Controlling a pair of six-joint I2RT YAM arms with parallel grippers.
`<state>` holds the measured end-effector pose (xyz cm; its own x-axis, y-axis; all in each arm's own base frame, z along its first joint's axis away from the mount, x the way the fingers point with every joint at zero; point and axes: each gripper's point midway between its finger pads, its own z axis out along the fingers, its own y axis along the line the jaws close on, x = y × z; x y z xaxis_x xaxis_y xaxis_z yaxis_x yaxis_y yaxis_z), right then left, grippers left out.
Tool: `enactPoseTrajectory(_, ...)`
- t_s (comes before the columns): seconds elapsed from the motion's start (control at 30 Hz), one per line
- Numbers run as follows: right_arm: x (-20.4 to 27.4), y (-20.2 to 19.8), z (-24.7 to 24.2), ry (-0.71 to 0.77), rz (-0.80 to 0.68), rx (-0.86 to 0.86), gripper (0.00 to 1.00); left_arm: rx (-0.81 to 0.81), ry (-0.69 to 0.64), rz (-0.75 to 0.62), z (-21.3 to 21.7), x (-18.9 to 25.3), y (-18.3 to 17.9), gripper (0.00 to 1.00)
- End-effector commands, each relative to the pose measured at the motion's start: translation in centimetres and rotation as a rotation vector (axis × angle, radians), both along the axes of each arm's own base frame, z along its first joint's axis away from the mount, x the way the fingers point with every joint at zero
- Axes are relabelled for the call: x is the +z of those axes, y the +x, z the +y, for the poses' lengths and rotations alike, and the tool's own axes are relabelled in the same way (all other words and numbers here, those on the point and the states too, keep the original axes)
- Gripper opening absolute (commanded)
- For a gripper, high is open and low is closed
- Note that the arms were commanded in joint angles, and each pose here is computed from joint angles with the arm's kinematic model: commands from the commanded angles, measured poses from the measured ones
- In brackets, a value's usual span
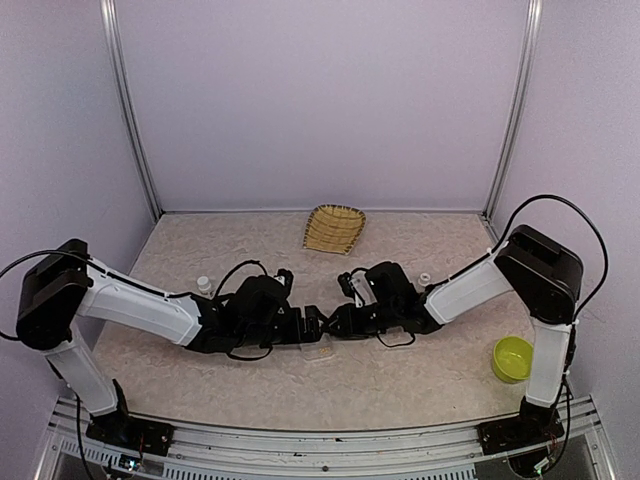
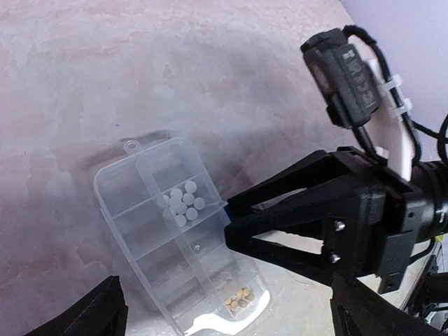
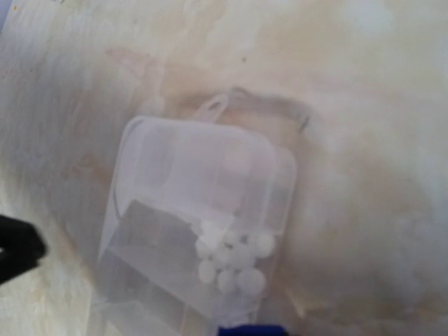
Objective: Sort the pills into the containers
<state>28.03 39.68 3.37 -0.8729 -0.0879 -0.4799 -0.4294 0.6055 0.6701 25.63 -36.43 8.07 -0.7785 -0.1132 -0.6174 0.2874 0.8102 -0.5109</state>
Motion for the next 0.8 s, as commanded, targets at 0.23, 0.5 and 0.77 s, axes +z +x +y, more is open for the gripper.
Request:
enactPoseTrajectory(0.23,-0.7,-0.6,0.1,-0.029,0.020,0.008,0.32,-0.018,0.082,0.069,-0.4,-4.4,-0.6,0.99)
enactPoseTrajectory(0.5,-0.8,-1.0,0.4,-0.029,0.032,0.012,0.29,-0.029,0.027,0.055,-1.1,-4.1,-0.5,0.91)
enactPoseTrajectory(0.77,-1.0,-1.7,0.9,-0.021,0.052,0.024,0.26,-0.063,0.005,0.063,-1.9,-4.5,-0.8,0.72)
